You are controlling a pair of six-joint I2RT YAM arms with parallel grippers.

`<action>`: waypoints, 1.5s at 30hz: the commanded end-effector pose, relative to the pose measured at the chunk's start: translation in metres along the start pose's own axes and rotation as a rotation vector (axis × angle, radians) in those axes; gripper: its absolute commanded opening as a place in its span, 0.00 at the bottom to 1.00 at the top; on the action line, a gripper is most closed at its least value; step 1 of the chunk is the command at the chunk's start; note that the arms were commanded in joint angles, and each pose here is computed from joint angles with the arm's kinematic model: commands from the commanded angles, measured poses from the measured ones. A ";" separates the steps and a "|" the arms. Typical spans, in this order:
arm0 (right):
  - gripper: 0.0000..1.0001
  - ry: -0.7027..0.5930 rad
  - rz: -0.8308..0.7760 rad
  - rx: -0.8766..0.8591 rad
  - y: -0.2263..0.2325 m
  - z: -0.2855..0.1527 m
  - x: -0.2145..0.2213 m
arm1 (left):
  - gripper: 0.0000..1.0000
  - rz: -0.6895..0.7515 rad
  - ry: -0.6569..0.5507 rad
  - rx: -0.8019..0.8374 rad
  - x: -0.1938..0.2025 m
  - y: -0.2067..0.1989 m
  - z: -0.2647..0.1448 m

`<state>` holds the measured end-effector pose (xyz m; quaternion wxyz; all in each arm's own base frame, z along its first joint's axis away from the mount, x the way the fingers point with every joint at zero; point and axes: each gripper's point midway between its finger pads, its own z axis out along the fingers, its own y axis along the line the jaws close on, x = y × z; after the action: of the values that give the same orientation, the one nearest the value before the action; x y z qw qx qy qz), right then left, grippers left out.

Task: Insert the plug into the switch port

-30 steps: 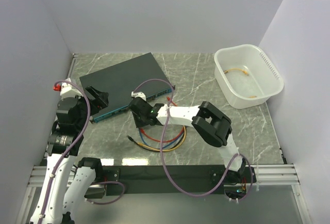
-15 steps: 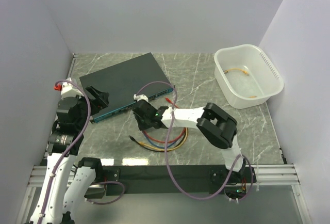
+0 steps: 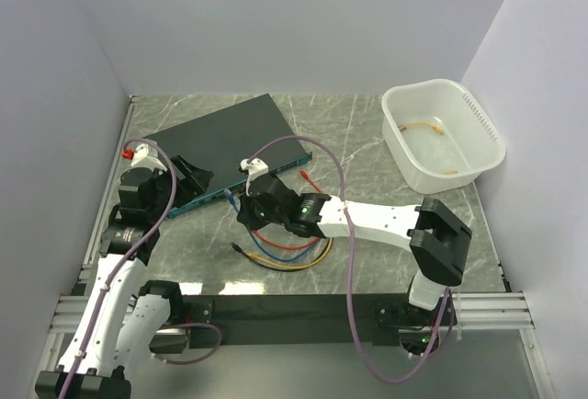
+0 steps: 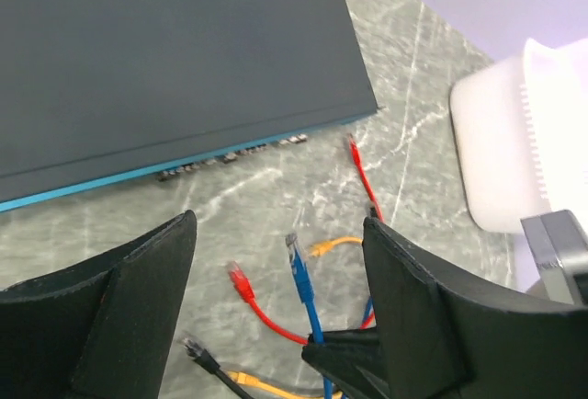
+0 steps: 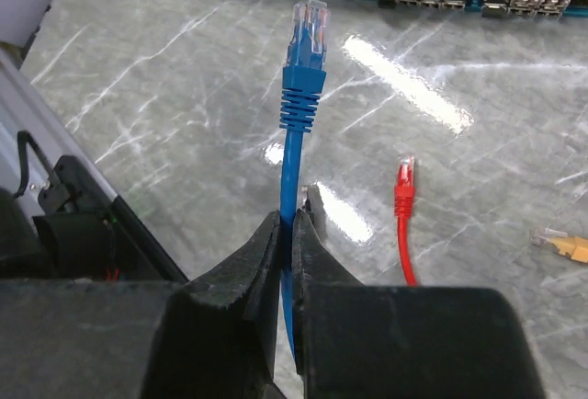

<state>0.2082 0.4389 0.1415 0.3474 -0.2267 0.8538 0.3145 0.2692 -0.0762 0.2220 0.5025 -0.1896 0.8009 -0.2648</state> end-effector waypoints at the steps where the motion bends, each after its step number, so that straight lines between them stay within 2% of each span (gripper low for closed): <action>1: 0.00 -0.048 -0.019 -0.052 0.012 -0.013 -0.009 | 0.78 -0.040 -0.011 0.113 -0.003 -0.022 0.003; 4: 0.00 -0.059 -0.020 -0.073 0.016 -0.018 -0.010 | 0.76 -0.060 0.001 0.134 0.002 -0.024 0.007; 8: 0.00 -0.070 -0.025 -0.097 0.020 -0.026 -0.010 | 0.67 -0.078 0.016 0.158 0.010 -0.025 0.013; 15: 0.00 -0.102 -0.030 -0.125 0.024 -0.033 -0.014 | 0.64 -0.102 0.044 0.149 0.022 -0.020 0.022; 25: 0.00 -0.128 -0.031 -0.137 0.028 -0.040 -0.022 | 0.52 -0.124 0.082 0.180 0.036 -0.021 0.027; 45: 0.00 -0.145 -0.030 -0.134 0.032 -0.037 -0.030 | 0.42 -0.123 0.114 0.188 0.049 -0.032 0.030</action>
<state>0.1870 0.4310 0.1592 0.3614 -0.2457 0.8269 0.3538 0.2715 -0.1339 0.1843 0.4370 -0.1752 0.8007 -0.3705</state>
